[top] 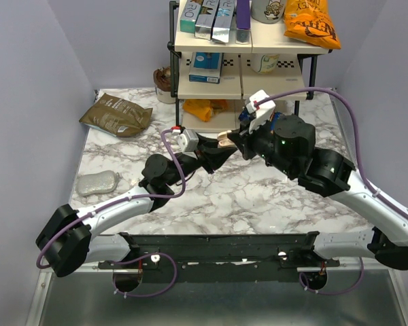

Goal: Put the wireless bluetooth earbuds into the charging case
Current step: Place the earbud in the charging case.

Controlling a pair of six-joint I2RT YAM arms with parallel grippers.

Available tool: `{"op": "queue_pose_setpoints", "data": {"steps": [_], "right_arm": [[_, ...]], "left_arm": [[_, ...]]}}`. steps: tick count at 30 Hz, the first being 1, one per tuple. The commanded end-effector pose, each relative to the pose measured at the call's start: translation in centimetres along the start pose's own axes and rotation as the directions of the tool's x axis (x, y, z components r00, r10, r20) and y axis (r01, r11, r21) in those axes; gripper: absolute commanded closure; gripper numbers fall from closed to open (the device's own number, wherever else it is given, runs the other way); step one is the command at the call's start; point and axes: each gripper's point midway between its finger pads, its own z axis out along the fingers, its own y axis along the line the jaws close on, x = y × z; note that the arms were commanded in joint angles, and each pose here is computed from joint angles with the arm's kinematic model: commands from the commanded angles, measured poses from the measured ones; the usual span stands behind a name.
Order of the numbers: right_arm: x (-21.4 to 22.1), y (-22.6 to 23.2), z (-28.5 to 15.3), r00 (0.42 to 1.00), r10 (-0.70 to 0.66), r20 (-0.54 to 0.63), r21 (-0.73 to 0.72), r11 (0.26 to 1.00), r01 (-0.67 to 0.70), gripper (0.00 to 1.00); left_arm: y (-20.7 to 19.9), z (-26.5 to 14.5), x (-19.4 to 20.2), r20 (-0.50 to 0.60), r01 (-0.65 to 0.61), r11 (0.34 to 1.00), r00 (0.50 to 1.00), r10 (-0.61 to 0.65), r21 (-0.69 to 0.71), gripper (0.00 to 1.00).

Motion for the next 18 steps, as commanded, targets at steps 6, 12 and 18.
{"op": "queue_pose_setpoints", "data": {"steps": [6, 12, 18], "right_arm": [[-3.9, 1.7, -2.7, 0.944, 0.128, 0.305, -0.161, 0.984, -0.081, 0.99], [-4.8, 1.9, -3.7, 0.903, 0.128, 0.41, -0.194, 0.98, -0.051, 0.99], [-5.3, 2.5, -3.9, 0.877, 0.11, 0.467, -0.223, 0.975, -0.004, 0.99]], "left_arm": [[-1.1, 0.2, -3.4, 0.162, -0.04, 0.998, 0.986, 0.031, 0.048, 1.0], [-1.6, 0.7, -4.1, 0.189, -0.034, 0.996, 0.982, 0.019, 0.078, 1.0], [-1.9, 0.9, -4.2, 0.195, -0.038, 0.994, 0.981, 0.017, 0.102, 1.0]]}}
